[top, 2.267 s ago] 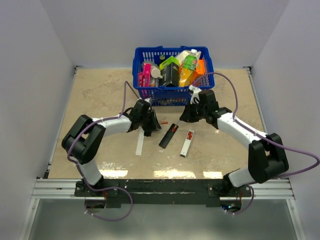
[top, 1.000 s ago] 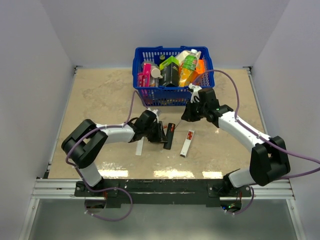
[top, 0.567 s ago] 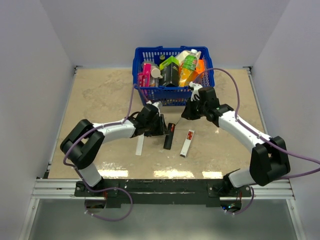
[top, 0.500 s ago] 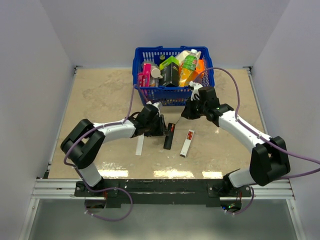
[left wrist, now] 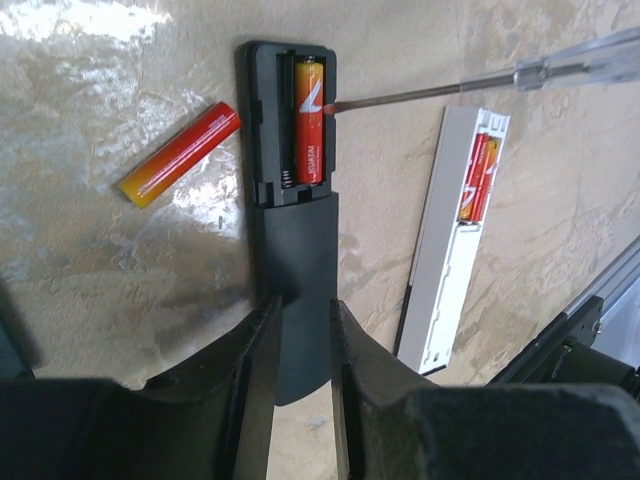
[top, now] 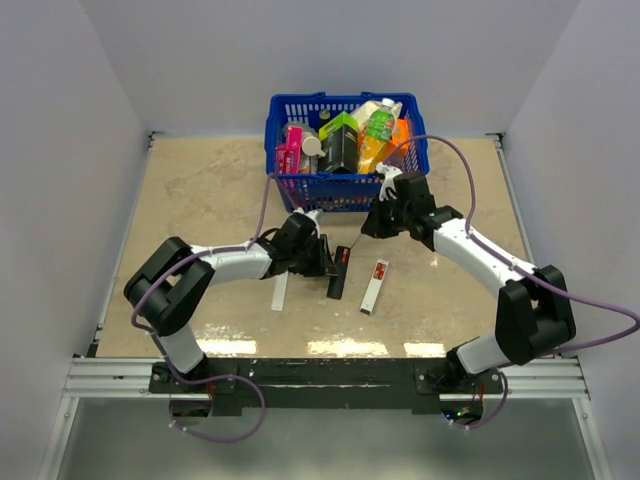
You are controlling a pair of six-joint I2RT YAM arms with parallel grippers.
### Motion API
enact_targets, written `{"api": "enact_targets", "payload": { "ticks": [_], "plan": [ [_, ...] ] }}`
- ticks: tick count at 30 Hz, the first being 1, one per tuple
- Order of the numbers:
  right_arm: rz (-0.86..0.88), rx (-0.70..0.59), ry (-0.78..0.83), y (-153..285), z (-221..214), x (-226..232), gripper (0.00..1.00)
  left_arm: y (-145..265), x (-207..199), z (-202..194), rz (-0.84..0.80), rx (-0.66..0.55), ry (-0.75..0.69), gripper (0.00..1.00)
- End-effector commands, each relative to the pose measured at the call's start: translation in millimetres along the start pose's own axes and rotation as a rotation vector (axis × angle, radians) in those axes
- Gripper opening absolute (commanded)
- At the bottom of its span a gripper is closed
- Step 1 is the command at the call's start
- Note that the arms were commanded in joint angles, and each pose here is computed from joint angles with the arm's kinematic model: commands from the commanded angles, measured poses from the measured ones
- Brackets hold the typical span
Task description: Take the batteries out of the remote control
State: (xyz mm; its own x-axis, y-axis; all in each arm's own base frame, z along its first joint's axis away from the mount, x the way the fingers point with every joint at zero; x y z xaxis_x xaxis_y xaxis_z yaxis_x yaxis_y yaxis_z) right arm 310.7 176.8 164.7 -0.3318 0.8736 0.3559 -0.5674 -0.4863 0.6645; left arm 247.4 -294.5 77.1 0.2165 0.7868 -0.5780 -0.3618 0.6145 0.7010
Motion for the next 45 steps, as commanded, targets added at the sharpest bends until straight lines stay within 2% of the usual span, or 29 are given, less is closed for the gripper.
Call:
{"api": "enact_targets", "payload": {
  "ticks": [1,12,17,21,28,35,45],
  "plan": [
    [-0.012,-0.043,0.020,-1.2,10.6,-0.3,0.00,-6.3,0.4,-1.9,-0.039,-0.005,-0.006,0.30],
    [-0.041,0.003,0.052,-6.8,-7.0,-0.6,0.00,-16.9,14.0,-8.3,0.015,0.020,-0.003,0.29],
    [-0.044,0.091,0.094,-15.0,-27.1,4.8,0.00,-21.1,19.4,-12.6,0.032,0.035,0.007,0.28],
    [-0.044,0.103,0.104,-16.1,-38.9,8.5,0.00,-20.3,20.0,-12.3,0.043,0.030,0.005,0.28],
    [-0.027,0.114,0.035,-17.2,-47.7,2.8,0.00,-20.9,23.0,-12.4,0.061,0.033,0.004,0.27],
    [0.104,0.075,-0.057,-10.0,-43.5,-0.4,0.00,-18.2,24.9,-11.8,0.081,0.029,-0.002,0.27],
    [0.165,0.076,-0.213,-7.7,-55.3,-35.7,0.00,-20.0,27.9,-12.5,0.101,0.036,-0.002,0.27]
  ]
}}
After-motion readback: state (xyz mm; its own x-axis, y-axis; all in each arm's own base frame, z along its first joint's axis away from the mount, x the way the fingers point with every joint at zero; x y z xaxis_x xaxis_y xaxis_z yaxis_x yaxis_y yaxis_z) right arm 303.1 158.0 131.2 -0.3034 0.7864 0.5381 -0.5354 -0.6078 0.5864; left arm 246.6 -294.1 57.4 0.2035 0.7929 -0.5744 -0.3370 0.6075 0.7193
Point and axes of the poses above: each gripper's point midway between its finger pads, its own y axis back along the fingers, its own x axis along the line the jaws close on, z = x × y, the point moved 5 cm from there along y, back along the fingers, and after that the axes turned 3 degrees about -y, right-handed, at the moved point
